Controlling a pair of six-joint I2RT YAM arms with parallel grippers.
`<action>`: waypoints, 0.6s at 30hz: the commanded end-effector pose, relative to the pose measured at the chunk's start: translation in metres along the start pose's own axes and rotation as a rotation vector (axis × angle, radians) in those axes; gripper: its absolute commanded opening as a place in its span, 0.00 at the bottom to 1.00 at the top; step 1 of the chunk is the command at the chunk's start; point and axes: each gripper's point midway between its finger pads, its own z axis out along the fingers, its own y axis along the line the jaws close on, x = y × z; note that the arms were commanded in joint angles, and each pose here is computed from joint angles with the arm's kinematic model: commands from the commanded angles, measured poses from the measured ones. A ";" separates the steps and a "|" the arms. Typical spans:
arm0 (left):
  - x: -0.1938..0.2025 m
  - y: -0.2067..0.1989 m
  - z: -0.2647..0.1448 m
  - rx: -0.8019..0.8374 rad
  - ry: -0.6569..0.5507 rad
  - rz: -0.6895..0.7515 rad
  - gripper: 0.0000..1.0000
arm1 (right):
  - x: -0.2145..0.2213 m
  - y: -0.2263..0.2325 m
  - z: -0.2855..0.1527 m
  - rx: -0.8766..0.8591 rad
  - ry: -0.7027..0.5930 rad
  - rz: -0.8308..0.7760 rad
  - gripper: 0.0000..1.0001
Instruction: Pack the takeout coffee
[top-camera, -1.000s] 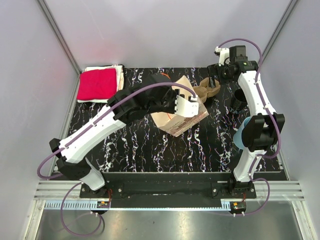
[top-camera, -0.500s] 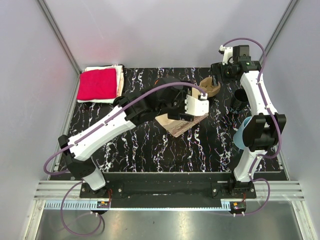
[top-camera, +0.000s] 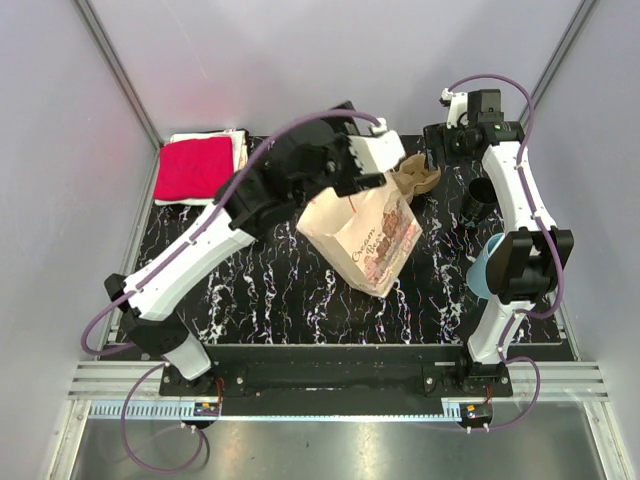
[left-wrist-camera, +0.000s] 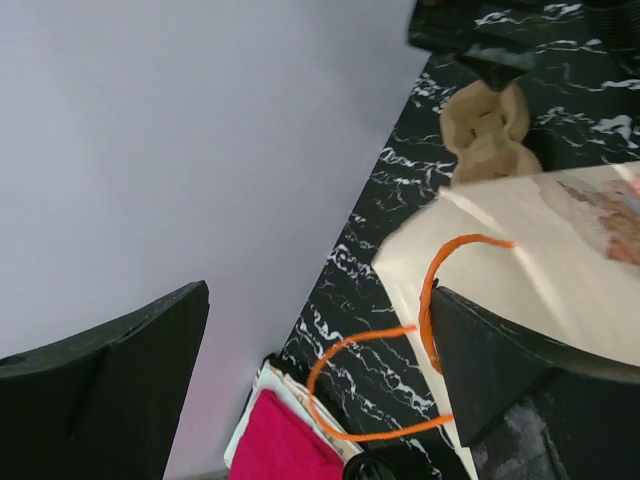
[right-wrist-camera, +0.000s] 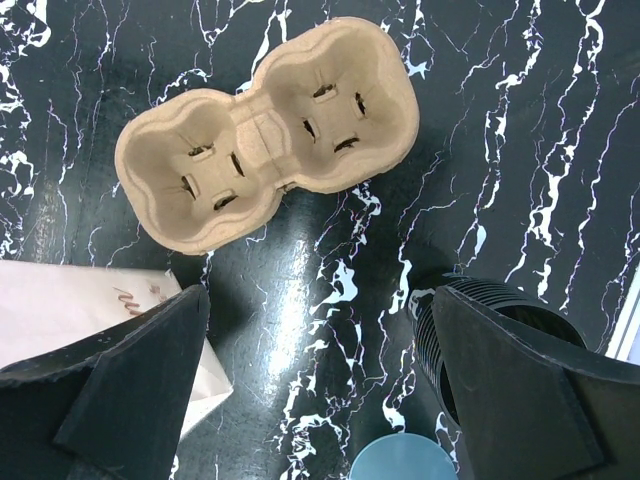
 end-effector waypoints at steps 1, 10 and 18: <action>-0.009 0.064 -0.041 -0.153 -0.091 -0.132 0.99 | -0.028 -0.004 -0.028 0.023 -0.108 -0.002 1.00; 0.027 0.032 -0.029 -0.076 -0.018 -0.176 0.99 | -0.028 -0.002 -0.030 0.014 -0.111 0.007 1.00; 0.158 0.020 -0.035 -0.066 0.236 -0.408 0.99 | -0.027 0.000 -0.032 0.000 -0.112 -0.003 1.00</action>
